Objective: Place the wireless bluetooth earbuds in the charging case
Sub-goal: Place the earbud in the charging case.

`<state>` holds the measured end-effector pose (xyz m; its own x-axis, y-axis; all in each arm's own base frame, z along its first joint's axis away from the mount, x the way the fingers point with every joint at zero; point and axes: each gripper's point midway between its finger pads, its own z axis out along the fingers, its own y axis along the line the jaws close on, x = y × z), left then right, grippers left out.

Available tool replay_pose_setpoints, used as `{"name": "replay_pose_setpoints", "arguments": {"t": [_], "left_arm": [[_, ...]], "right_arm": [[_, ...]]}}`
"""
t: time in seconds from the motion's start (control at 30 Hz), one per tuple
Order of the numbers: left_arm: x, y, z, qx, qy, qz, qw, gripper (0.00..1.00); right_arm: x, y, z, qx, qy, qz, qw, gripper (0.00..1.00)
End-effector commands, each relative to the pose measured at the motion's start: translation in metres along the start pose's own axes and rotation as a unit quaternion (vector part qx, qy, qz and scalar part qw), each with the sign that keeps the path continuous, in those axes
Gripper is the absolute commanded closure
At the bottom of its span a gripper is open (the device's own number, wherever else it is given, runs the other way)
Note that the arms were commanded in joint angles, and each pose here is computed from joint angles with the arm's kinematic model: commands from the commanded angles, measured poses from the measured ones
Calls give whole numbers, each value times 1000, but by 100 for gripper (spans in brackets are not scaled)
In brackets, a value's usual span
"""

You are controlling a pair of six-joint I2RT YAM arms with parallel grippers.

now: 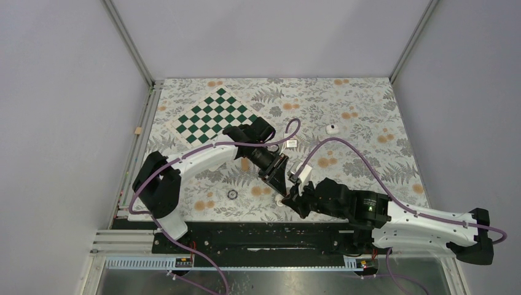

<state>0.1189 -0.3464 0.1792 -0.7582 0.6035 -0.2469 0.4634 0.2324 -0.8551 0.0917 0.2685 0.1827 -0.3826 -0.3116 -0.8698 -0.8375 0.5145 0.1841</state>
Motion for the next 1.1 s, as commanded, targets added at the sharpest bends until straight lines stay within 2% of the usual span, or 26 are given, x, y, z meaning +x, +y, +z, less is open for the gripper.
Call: {"name": "replay_pose_setpoints", "arguments": {"t": [0.0,0.5,1.07], "left_arm": [[-10,-12,-3,9,-15,30,999,88],[-13,-11,-1,13,-12,28,999,88],[-11,-12,-1,16,-11,29,999,88]], "right_arm": [[-14,6,-7,-13,-29,9,999,100],[19,7,-7,-29,29,-5,999,100],[1,3,2,-11,-5,-11,1000,100]]}}
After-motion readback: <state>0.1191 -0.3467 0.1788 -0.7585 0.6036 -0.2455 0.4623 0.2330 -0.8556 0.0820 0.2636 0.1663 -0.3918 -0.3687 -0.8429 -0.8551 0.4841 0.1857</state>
